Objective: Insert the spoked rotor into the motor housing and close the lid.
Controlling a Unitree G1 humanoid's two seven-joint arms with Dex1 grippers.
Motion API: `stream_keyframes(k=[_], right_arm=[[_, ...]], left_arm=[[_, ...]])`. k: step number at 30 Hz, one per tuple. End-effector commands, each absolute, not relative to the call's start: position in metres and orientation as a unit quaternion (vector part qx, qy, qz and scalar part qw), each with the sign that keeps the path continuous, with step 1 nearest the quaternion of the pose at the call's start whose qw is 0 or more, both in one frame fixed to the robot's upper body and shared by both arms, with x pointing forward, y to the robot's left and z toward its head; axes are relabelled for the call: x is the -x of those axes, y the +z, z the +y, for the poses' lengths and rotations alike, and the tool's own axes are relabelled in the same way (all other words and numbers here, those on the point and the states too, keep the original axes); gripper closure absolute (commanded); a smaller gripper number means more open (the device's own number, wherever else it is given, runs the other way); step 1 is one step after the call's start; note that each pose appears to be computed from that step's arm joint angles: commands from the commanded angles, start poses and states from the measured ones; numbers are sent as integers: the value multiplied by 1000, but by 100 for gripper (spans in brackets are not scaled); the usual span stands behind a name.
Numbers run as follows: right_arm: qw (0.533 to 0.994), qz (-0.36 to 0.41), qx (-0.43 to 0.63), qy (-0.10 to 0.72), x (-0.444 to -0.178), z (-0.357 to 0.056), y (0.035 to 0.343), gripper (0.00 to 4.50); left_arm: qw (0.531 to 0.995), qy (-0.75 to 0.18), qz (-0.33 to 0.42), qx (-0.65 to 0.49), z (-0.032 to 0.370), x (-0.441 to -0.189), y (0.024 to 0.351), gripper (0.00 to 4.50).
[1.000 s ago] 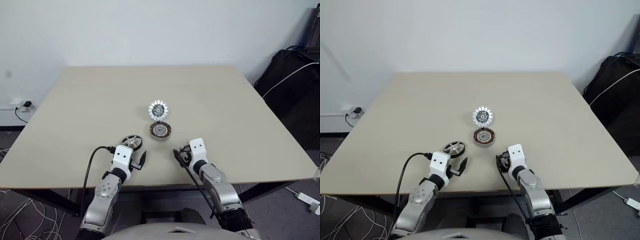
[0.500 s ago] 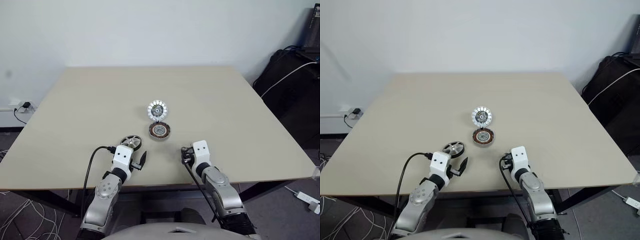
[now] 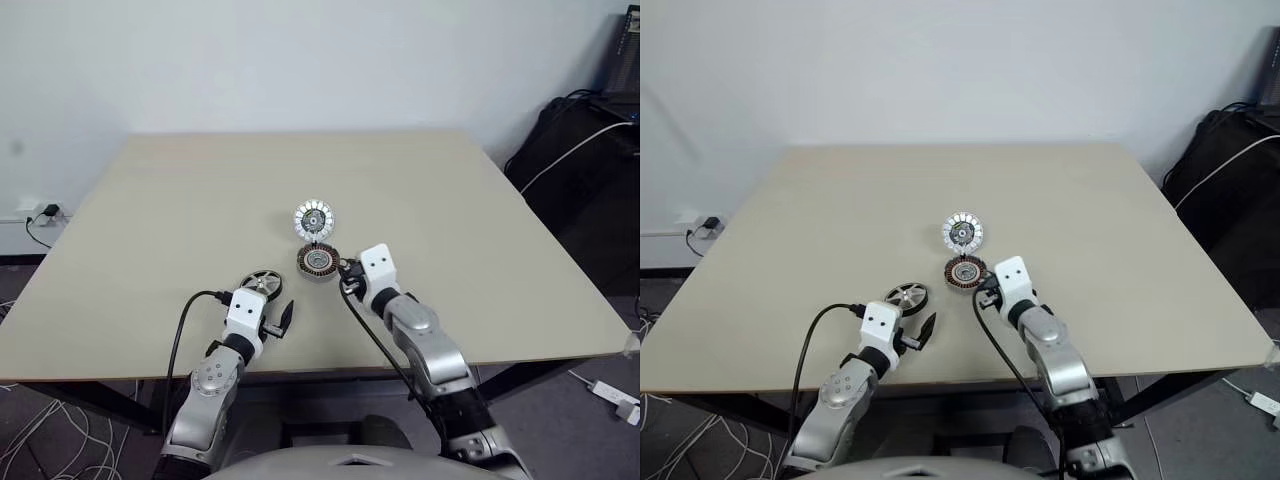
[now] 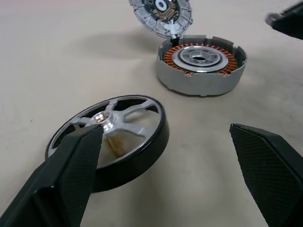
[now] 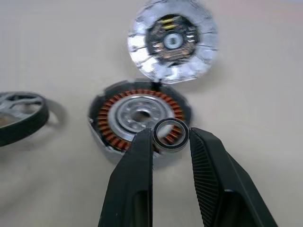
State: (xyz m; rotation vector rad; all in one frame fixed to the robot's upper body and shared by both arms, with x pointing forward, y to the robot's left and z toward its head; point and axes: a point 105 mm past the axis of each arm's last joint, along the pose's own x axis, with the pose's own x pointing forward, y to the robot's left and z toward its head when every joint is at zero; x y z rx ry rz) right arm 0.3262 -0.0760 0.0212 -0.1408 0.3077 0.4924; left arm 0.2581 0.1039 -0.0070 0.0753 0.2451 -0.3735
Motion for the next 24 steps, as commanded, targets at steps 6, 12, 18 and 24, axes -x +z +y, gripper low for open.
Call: stream_keyframes(k=[6, 12, 18, 24], right_arm=[[949, 144, 107, 259, -356, -56, 29, 373], [944, 163, 108, 267, -363, -50, 19, 373], [940, 168, 105, 279, -368, -40, 17, 373], [938, 166, 106, 287, -372, -33, 18, 373]], left_arm=[[980, -174, 93, -39, 107, -261, 6, 0], [981, -167, 93, -37, 108, -260, 5, 0], [982, -162, 92, -35, 108, -260, 5, 0], [983, -157, 89, -35, 111, -260, 6, 0]])
